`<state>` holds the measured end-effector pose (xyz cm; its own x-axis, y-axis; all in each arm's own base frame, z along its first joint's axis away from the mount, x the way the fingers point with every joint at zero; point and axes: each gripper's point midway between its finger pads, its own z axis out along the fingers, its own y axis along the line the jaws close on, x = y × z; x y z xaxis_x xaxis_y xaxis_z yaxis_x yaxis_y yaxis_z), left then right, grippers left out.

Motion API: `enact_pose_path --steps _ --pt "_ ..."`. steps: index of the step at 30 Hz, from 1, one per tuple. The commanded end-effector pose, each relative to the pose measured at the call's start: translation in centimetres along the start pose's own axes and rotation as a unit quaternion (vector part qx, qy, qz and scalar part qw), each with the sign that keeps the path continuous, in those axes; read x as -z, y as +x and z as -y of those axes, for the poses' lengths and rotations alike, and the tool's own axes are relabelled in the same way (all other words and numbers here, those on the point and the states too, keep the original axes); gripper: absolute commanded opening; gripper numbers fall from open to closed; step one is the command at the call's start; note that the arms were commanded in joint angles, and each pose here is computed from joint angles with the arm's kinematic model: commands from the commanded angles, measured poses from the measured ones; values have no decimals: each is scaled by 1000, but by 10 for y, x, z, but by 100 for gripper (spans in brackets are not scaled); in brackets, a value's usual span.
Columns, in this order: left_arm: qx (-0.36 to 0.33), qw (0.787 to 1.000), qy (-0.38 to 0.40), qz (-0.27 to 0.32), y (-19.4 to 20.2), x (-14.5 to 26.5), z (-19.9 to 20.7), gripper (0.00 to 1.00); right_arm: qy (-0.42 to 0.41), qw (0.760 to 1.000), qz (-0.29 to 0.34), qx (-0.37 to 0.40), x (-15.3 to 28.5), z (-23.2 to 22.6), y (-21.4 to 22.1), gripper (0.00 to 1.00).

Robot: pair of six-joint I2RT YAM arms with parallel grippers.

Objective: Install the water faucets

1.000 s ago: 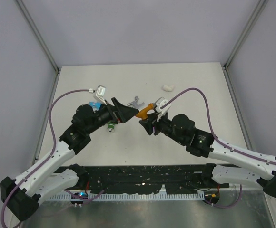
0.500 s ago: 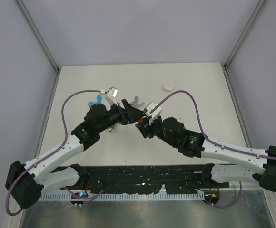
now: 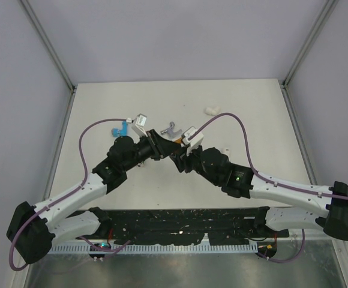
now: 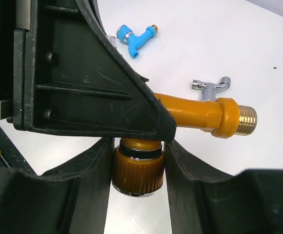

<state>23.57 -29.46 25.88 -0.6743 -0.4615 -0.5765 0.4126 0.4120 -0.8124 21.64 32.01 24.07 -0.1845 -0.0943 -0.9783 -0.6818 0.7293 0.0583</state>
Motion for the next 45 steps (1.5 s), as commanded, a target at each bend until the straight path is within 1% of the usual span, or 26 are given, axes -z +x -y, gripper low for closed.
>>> enact_pose_path --steps 1,2,3,4,6,7,9,10,12,16,19,23,27,31,32,35,37,41,42,43,44,45 --pt "-25 998 31 40 -18 4 17 0 -20 998 48 -28 -3 -12 -31 27" --pt "-28 999 27 35 -18 6 15 0 -23 998 47 -28 -2 -13 -31 40" --pt "-33 999 21 33 -21 8 11 0 -24 998 44 -24 0 -12 -30 49" --pt "-33 999 20 27 -22 11 7 0 -25 999 43 -21 1 -12 -31 63" --pt "-30 999 26 11 -24 19 -1 0 -27 999 29 -13 3 -6 -30 75" --pt "-30 999 32 5 -24 24 -4 0 -34 999 20 -11 6 -4 -28 76" --pt "-35 999 40 -5 -27 35 -12 0 -73 997 10 -19 10 -2 -31 78" --pt "-43 998 46 -12 -27 40 -14 0 -121 992 5 -23 15 -8 -32 80" --pt "-65 996 58 -27 -25 49 -14 0 -152 988 5 -29 21 -3 -34 82" --pt "-129 986 86 -53 -19 64 -1 0 -218 976 12 -27 35 -6 -37 82" --pt "-176 976 112 -70 -14 75 12 0 -263 964 30 -16 45 -16 -48 82" --pt "-209 962 149 -93 -7 87 27 0 -328 944 29 9 53 -34 -51 82" --pt "-223 951 184 -108 0 96 40 0 -372 928 27 18 59 -47 -54 78" --pt "-227 946 200 -117 3 99 45 0 -385 922 37 19 58 -51 -61 75" --pt "-228 945 202 -118 3 100 46 0 -388 921 38 19 57 -52 -63 74" --pt "-230 943 209 -122 4 100 47 0 -401 916 31 13 53 -57 -61 70" --pt "-230 942 213 -123 4 101 49 0 -406 913 30 11 51 -60 -62 66" --pt "-229 938 225 -130 7 103 53 0 -415 909 31 8 48 -65 -63 49" --pt "-228 938 226 -131 7 104 53 0 -418 908 33 8 48 -65 -64 42" --pt "-229 937 228 -131 8 105 53 0 -421 906 29 7 46 -67 -62 39" --pt "-230 937 227 -130 8 105 53 0 -424 905 26 5 46 -68 -60 31" --pt "-229 938 226 -129 8 105 53 0 -426 905 25 3 46 -69 -60 26"
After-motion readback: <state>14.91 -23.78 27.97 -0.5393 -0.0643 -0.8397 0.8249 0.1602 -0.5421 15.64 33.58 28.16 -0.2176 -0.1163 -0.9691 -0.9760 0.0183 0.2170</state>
